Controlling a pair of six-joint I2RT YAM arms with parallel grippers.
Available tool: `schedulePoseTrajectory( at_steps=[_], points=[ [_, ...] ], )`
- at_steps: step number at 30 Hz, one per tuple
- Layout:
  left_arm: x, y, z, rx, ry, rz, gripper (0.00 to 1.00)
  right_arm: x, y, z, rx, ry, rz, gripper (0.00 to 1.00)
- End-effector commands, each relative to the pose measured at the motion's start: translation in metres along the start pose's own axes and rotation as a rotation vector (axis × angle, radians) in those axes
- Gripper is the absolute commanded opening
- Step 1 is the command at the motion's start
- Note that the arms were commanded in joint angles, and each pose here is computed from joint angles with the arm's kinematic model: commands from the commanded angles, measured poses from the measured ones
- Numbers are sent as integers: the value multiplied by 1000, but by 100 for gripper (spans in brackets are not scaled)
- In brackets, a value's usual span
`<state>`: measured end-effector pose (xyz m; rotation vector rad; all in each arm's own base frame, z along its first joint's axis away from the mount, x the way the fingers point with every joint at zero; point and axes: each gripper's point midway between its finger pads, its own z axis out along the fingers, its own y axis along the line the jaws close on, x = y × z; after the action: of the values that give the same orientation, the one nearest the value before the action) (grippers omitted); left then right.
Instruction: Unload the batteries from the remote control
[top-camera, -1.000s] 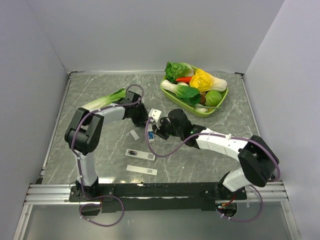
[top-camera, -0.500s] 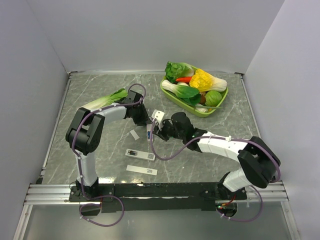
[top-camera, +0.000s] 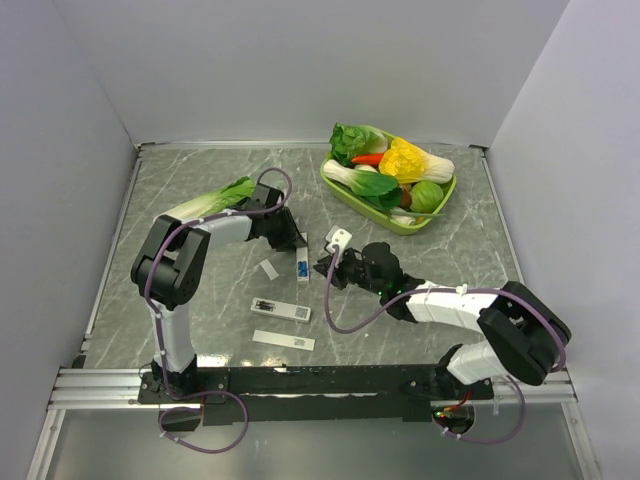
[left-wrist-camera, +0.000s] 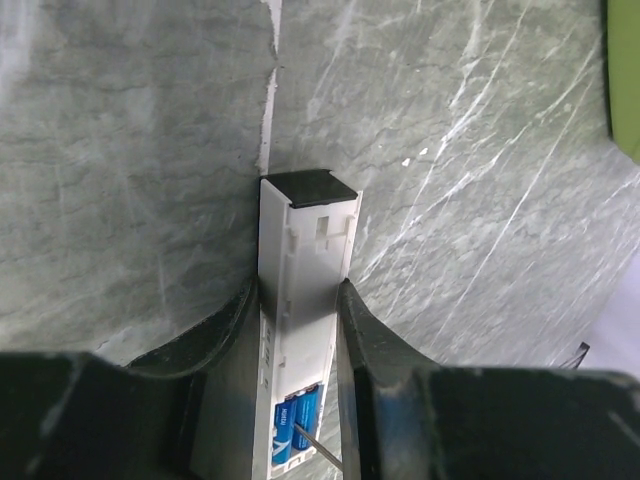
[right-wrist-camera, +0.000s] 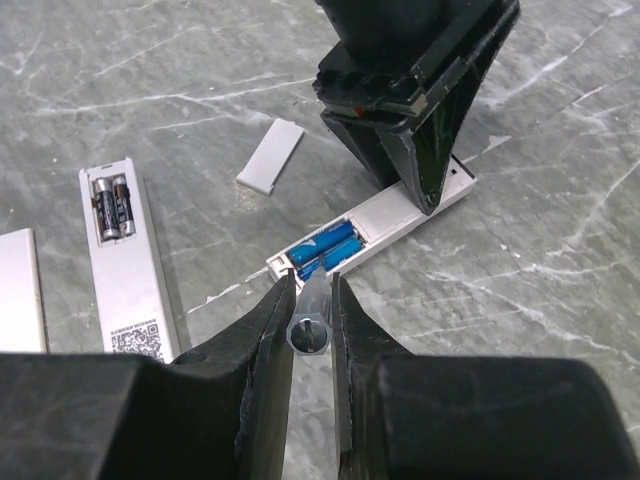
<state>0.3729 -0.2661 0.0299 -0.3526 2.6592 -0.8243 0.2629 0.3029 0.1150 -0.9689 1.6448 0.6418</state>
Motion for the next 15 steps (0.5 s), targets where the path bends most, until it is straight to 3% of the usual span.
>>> schedulePoseTrajectory(
  at_steps=[1, 15],
  points=[
    [48, 42, 23, -107, 140, -40, 9, 54, 11, -14, -15, 145, 94, 0],
    [48, 43, 25, -112, 146, -43, 8, 44, 4, -21, 26, 129, 104, 0]
  ],
)
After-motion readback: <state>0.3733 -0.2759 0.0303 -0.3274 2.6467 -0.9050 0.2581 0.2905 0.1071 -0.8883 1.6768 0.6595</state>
